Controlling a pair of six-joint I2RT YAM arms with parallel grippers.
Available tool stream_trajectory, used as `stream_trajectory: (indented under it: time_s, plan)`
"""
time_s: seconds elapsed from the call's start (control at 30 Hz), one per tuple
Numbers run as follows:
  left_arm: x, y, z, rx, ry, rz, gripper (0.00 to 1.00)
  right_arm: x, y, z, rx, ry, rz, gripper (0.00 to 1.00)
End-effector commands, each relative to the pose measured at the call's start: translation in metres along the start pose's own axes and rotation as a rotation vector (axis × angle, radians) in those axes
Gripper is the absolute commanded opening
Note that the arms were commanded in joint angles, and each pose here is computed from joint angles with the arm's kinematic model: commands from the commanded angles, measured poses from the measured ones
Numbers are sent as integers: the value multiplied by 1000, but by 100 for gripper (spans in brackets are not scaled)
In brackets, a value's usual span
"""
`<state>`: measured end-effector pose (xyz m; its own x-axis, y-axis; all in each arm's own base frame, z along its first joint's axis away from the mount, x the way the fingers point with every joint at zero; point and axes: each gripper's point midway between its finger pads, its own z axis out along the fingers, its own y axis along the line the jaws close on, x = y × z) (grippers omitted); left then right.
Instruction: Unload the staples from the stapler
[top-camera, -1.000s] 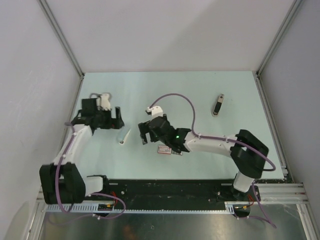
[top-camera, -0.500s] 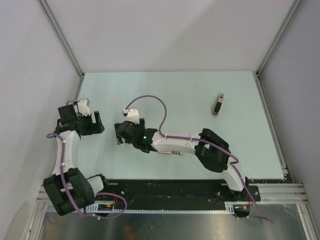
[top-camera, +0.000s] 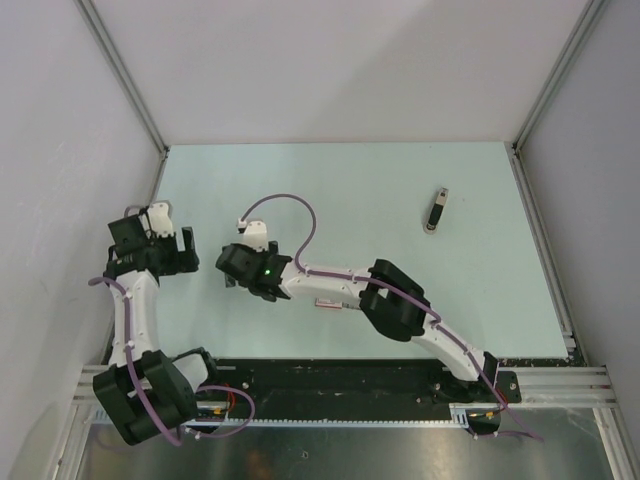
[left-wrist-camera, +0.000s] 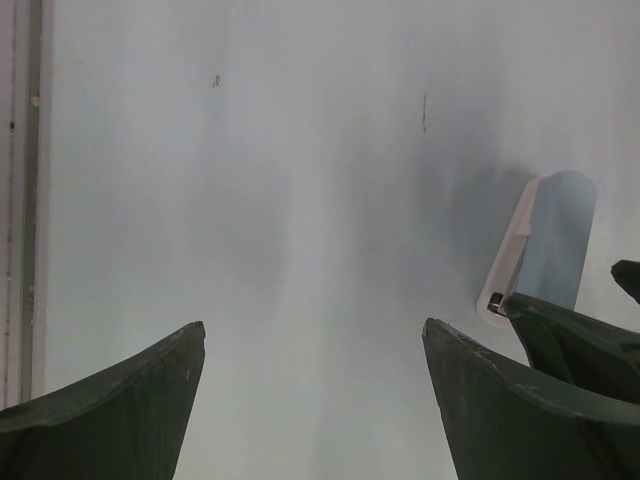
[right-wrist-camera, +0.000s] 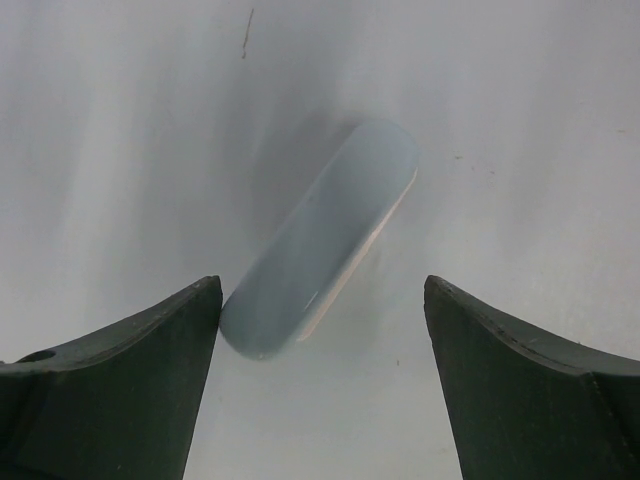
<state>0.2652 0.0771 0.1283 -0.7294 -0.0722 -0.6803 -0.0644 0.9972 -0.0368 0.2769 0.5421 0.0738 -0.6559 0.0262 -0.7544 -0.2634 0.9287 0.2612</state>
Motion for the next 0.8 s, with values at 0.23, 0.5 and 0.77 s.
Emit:
stream_trajectory:
  time_s: [0.23,0.5,0.77]
  plan:
    - [1,8,-7,-19,-20,91,94,-2,9,17,5,11,40,80]
    - [5,4,-4,5,-8,100,94,-4,10,15,-23,21,26,64]
    - [6,2,-2,21,-5,110,93,-14,10,16,-50,26,16,57]
